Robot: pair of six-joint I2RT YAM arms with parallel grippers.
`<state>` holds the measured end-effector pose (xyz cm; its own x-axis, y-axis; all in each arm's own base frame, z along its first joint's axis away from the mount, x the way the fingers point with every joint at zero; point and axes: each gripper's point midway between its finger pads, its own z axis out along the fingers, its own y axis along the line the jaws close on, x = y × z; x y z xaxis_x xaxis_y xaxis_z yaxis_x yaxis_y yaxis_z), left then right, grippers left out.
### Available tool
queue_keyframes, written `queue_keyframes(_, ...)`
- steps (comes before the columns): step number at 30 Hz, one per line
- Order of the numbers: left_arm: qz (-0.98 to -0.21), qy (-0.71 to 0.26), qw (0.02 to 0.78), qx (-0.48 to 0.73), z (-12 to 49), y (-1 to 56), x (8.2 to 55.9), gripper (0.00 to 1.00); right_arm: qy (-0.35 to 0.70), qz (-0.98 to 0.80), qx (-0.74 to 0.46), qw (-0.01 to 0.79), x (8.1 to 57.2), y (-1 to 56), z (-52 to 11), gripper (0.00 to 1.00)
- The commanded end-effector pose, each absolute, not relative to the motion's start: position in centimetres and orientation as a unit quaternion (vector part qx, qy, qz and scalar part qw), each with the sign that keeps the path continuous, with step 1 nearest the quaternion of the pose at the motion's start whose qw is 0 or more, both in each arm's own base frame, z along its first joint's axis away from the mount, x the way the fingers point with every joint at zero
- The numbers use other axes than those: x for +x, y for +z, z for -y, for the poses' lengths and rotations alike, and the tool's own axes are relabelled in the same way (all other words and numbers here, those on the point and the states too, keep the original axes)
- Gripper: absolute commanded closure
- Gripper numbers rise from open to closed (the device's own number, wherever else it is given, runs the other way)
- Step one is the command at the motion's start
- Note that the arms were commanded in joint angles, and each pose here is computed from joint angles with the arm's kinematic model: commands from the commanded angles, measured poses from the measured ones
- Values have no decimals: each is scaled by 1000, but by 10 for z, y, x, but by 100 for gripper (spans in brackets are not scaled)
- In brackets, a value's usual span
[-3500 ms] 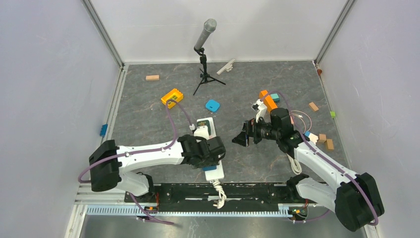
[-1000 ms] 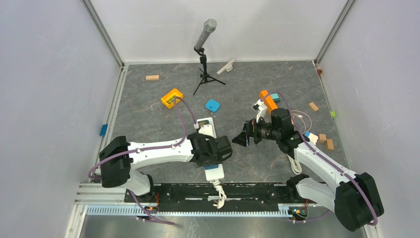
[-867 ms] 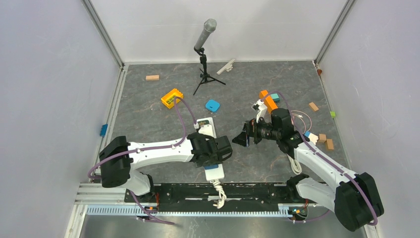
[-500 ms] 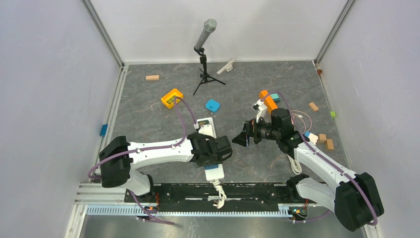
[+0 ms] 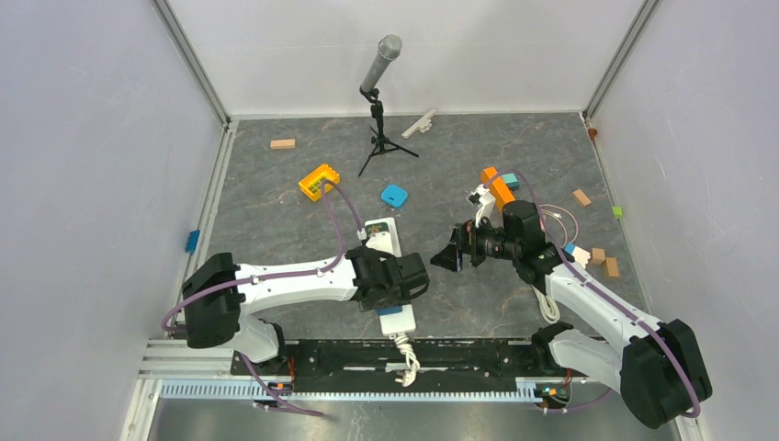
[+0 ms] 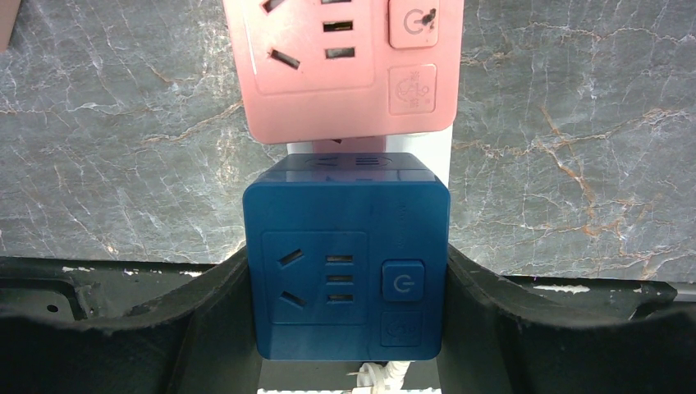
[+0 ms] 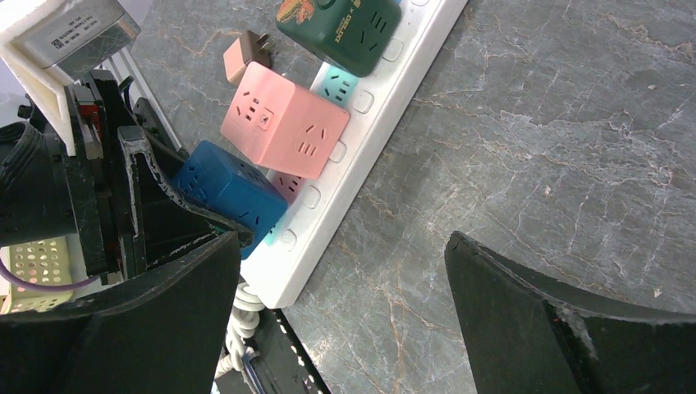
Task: Insert the plug
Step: Insert the plug into the socket.
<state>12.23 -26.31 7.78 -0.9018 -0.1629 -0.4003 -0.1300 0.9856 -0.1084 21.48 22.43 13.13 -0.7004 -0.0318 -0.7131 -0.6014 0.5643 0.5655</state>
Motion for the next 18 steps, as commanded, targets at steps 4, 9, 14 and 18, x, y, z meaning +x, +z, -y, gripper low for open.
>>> queue_keyframes(4, -976, -48, 199, -79, 269, 77, 121, 98, 433, -808, -200, 346, 218, 136, -227, 2)
queue_keyframes(9, -979, -52, 180, -83, 267, 67, 118, 98, 433, -807, -199, 349, 219, 138, -227, 2)
queue_keyframes(14, -983, -42, 168, -69, 270, 61, 116, 98, 430, -808, -196, 353, 221, 138, -226, 2)
queue_keyframes(18, -985, -15, 167, -45, 272, 58, 115, 98, 426, -809, -194, 355, 223, 138, -225, 2)
